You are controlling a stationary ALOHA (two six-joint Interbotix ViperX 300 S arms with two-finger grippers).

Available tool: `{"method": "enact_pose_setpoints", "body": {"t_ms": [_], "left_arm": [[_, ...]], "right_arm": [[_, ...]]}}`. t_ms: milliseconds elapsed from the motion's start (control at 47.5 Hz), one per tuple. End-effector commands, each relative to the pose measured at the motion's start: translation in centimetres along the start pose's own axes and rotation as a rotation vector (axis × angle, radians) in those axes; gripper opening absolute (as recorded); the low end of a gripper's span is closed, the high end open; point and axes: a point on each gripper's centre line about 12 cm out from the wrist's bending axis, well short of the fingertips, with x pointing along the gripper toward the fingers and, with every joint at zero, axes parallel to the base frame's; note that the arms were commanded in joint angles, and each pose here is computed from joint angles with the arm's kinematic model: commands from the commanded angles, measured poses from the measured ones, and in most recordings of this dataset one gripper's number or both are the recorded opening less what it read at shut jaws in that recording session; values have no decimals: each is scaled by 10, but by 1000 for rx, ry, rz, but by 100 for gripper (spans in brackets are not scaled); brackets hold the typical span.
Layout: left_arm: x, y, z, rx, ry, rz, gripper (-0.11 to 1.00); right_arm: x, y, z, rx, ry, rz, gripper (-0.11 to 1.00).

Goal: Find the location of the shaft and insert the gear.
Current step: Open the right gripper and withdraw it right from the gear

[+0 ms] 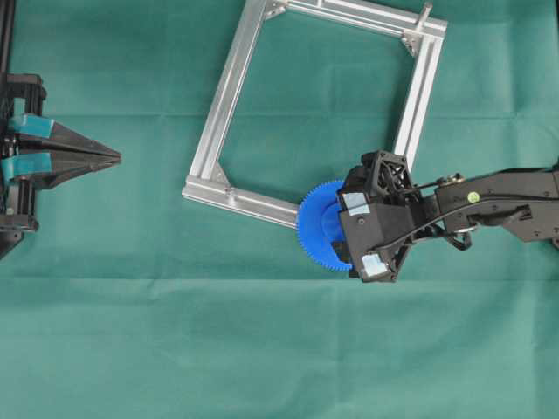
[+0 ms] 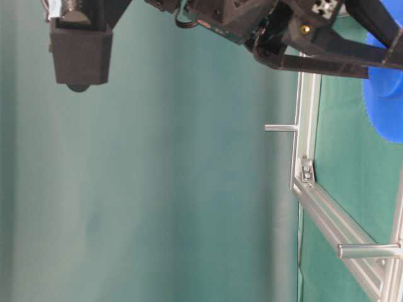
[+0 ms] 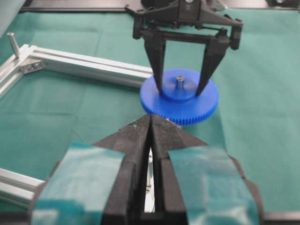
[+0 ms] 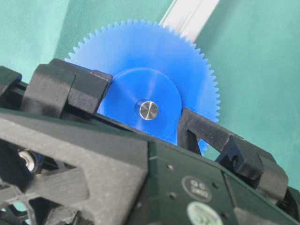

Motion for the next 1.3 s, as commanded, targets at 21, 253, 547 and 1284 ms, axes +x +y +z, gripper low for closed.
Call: {"method": "enact_pose_setpoints", "body": {"t_ms": [21,253,547,1284], "left_arm": [[1,1,6,-2,-14,4,2],[1,1,6,-2,-15,4,2],[1,1,6,-2,-15,4,2],[1,1,7,-2,-18,4,2]], "right_arm": [[-4,4,7,-3,-29,18,69],[-4,4,7,-3,-29,18,69],[-4,4,7,-2,-29,18,69],[-35,6,24,-3,-103,35,86]]}}
